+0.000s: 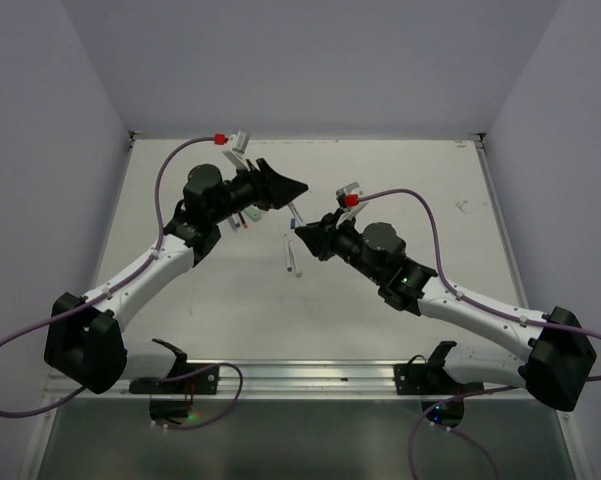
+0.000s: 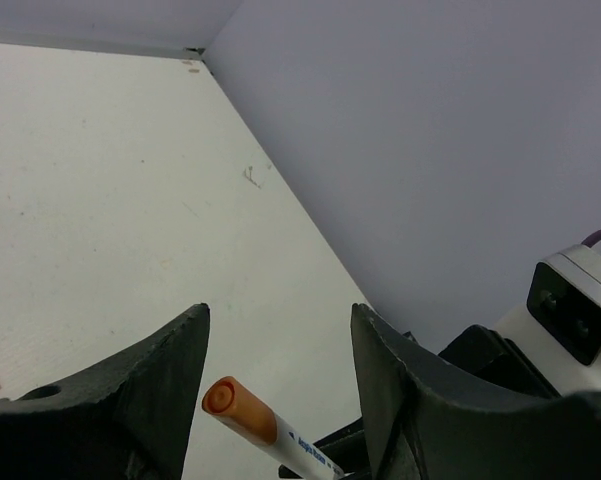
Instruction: Open the pen caps
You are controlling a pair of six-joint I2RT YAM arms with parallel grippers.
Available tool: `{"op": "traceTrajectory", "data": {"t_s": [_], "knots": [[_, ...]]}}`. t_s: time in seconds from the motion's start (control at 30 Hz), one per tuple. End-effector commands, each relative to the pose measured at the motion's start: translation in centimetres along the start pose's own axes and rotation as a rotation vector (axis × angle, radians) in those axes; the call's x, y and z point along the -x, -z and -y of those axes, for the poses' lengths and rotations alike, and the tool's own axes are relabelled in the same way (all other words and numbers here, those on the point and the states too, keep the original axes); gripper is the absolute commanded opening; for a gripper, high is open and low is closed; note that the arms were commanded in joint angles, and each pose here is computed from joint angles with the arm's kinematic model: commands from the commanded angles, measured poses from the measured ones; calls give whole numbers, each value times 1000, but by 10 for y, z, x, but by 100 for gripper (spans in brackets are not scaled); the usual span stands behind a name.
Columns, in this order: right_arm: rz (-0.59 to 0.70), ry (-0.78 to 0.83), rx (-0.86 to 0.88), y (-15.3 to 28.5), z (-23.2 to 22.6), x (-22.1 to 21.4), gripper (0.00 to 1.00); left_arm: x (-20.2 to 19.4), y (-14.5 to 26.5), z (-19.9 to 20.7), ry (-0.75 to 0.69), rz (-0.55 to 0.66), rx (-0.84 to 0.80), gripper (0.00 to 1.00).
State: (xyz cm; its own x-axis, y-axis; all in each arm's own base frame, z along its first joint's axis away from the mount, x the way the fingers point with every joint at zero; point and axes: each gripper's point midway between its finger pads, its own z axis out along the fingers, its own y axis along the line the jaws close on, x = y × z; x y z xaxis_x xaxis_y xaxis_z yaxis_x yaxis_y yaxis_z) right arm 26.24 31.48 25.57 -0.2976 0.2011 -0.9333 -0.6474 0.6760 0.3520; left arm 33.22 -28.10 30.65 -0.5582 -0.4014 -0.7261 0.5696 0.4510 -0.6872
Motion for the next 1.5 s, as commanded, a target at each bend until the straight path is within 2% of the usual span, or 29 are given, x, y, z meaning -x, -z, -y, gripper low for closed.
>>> {"op": "traceTrajectory", "data": {"t_s": [0.0, 0.33, 0.77, 1.47], "knots": [[102, -41, 44, -3, -15, 35, 0, 2, 3, 16, -20, 22, -74, 61], [129, -76, 49, -3, -14, 32, 0, 8, 11, 29, 16, 70, -113, 57], [75, -135, 116, -1, -22, 10, 0, 22, 20, 46, 28, 132, -162, 55], [16, -205, 190, 4, -19, -2, 0, 21, 23, 51, 14, 131, -188, 33]]}}
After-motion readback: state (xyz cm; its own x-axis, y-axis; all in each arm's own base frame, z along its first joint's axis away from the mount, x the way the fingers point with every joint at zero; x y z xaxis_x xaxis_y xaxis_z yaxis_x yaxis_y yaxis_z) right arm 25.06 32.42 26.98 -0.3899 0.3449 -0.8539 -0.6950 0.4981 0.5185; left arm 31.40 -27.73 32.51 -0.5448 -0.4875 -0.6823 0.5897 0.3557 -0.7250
